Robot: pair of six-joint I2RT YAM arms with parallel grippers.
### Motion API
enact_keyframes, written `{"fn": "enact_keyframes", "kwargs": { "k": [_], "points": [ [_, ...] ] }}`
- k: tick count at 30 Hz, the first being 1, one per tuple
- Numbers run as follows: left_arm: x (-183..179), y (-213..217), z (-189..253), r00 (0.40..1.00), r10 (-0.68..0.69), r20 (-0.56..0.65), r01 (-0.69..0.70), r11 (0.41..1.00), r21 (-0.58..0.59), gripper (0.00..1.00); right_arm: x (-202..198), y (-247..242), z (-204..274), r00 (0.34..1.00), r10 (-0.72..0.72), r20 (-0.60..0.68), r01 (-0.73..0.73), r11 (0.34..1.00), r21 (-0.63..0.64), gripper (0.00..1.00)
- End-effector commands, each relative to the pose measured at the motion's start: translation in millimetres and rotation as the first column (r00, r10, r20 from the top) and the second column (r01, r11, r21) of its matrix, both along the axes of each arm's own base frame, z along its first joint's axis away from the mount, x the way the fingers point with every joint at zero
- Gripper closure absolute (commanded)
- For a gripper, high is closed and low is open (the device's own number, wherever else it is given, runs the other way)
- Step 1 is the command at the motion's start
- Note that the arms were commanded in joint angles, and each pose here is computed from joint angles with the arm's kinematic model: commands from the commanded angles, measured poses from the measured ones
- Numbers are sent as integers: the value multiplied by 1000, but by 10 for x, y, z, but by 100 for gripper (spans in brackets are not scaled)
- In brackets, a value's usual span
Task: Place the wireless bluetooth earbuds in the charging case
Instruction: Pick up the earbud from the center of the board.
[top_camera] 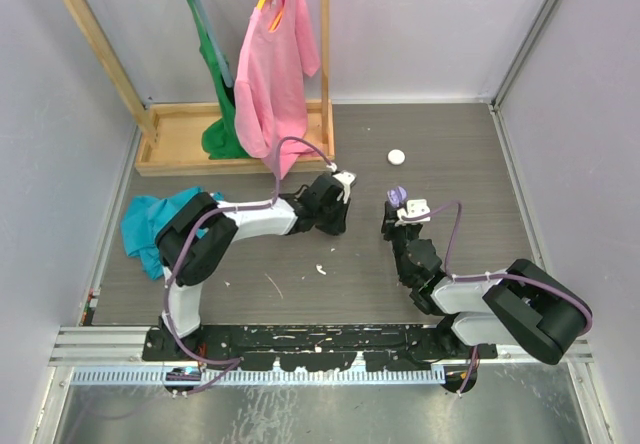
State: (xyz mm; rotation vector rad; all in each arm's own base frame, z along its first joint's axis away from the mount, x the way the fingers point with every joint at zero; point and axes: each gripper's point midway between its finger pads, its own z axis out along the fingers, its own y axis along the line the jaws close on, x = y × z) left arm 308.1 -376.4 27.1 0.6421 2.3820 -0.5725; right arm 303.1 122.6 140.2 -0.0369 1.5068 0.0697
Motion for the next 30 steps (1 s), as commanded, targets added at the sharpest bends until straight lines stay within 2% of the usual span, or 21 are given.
{"fn": "enact_keyframes", "kwargs": {
  "k": [1,10,15,24,30],
  "points": [
    [-263,399,-173,995,70,-75,-61,991,115,87,38,47,158,999,9,47,-11,998,58,99],
    [-645,1017,-160,977,176,-120,-142,959,245,84,55,115,141,999,37,37,-39,997,60,99],
    [-764,1186,-99,968,211,-133,-169,947,275,81,62,160,130,998,56,33,-58,997,56,99],
    [-679,1138,161,974,204,-101,-172,950,262,64,78,209,125,997,75,21,-76,996,40,99],
    [-614,1035,309,981,167,-98,-137,956,259,61,89,243,115,996,88,11,-89,996,32,99]
  ]
}}
